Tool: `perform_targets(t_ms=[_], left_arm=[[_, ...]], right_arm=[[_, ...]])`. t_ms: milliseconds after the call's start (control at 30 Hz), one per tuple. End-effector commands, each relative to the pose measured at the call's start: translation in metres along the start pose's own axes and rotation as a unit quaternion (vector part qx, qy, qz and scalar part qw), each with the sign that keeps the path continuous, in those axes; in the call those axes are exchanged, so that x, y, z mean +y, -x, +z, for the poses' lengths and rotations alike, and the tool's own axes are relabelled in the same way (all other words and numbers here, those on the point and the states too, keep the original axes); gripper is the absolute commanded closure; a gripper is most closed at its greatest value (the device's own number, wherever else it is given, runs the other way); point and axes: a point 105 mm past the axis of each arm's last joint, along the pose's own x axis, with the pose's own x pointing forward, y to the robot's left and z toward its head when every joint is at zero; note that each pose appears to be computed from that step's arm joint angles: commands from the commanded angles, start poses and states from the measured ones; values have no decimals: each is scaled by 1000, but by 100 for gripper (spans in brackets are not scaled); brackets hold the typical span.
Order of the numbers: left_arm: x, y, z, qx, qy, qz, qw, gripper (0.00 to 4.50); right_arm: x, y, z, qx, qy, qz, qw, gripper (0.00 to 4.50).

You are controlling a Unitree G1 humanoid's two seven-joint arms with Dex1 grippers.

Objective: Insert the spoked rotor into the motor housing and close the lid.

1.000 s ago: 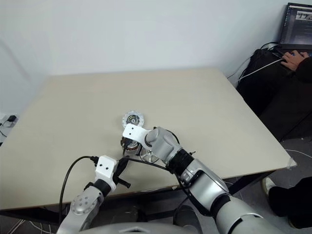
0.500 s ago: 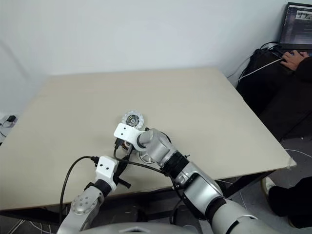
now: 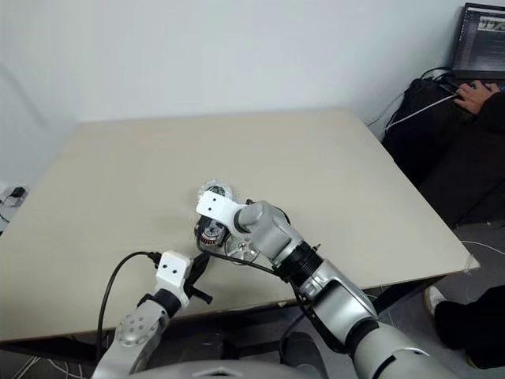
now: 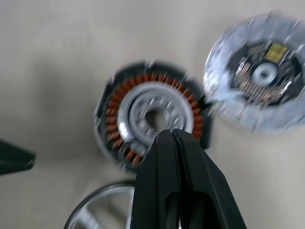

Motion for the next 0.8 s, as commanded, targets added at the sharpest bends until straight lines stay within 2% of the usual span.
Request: perform_targets(t_ms=[33,267,800], left_arm=[[-2,-3,8,-15,0,-5,1000,450],[-1,-2,6,-13,2,-3,1000,450],[-3,-3,6,-14,6,0,1000,450]], right_arm=[[0,4,13,-14,14,-1,1000,447],[13,-1,-2,17,15,28,999,447],[13,-9,-4,28,18,23,999,447]])
